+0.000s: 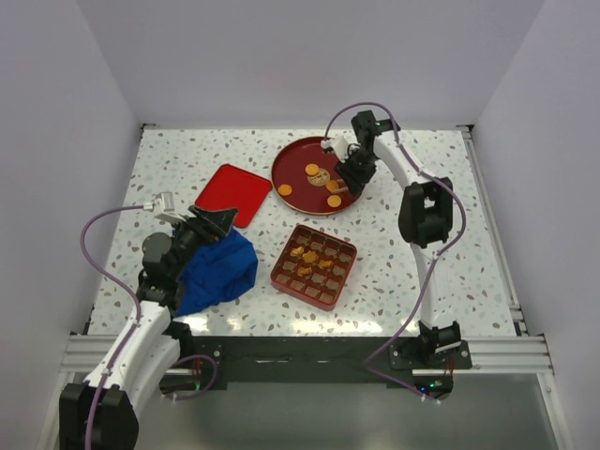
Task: Pack the cookies
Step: Pick up the fake cookies from the plate.
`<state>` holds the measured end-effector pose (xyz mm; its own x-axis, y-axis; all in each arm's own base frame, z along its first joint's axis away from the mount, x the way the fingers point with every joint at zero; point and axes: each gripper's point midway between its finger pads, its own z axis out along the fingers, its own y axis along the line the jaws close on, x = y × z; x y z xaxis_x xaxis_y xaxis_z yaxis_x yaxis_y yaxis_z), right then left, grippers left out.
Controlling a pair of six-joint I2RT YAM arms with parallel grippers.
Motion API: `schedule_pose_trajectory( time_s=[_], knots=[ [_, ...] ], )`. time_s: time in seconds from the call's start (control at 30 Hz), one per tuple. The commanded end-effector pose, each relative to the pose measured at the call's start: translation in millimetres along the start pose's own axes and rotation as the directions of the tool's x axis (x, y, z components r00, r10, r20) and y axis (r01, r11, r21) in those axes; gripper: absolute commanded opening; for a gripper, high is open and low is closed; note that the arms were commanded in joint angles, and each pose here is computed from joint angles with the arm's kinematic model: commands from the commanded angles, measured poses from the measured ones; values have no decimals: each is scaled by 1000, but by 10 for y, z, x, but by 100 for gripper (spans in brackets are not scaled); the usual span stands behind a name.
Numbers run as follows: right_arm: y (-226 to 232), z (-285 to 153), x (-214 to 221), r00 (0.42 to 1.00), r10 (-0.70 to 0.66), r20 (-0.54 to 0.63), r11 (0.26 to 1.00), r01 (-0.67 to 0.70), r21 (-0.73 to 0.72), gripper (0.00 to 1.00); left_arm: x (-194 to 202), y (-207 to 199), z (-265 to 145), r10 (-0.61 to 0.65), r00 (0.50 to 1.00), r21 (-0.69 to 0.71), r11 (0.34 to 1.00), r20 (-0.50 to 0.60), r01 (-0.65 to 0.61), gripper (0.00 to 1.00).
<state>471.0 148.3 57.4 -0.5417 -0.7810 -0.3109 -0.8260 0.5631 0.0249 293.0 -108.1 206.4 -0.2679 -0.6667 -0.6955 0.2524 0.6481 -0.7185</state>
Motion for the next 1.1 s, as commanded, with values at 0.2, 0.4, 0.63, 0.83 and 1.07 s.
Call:
schedule_pose_trajectory(
  time_s=[0.2, 0.4, 0.63, 0.83, 1.07],
  knots=[
    [-77, -20, -161, 999, 16, 38, 999, -18, 40, 43, -170, -123, 21, 33, 998, 44, 998, 49, -35, 79],
    [-68, -7, -177, 999, 26, 41, 999, -27, 35, 43, -171, -120, 22, 33, 998, 44, 998, 49, -35, 79],
    [-65, 20, -180, 999, 42, 36, 999, -42, 27, 43, -177, -122, 18, 32, 998, 45, 998, 52, -35, 79],
    [-17, 46, -163, 997, 72, 24, 997, -72, -4, 43, -172, -108, 13, 32, 998, 41, 999, 52, -34, 79],
    [50, 15, -181, 993, 112, 31, 993, -111, -29, 42, -175, -112, 13, 30, 998, 41, 999, 52, -32, 79]
  ],
)
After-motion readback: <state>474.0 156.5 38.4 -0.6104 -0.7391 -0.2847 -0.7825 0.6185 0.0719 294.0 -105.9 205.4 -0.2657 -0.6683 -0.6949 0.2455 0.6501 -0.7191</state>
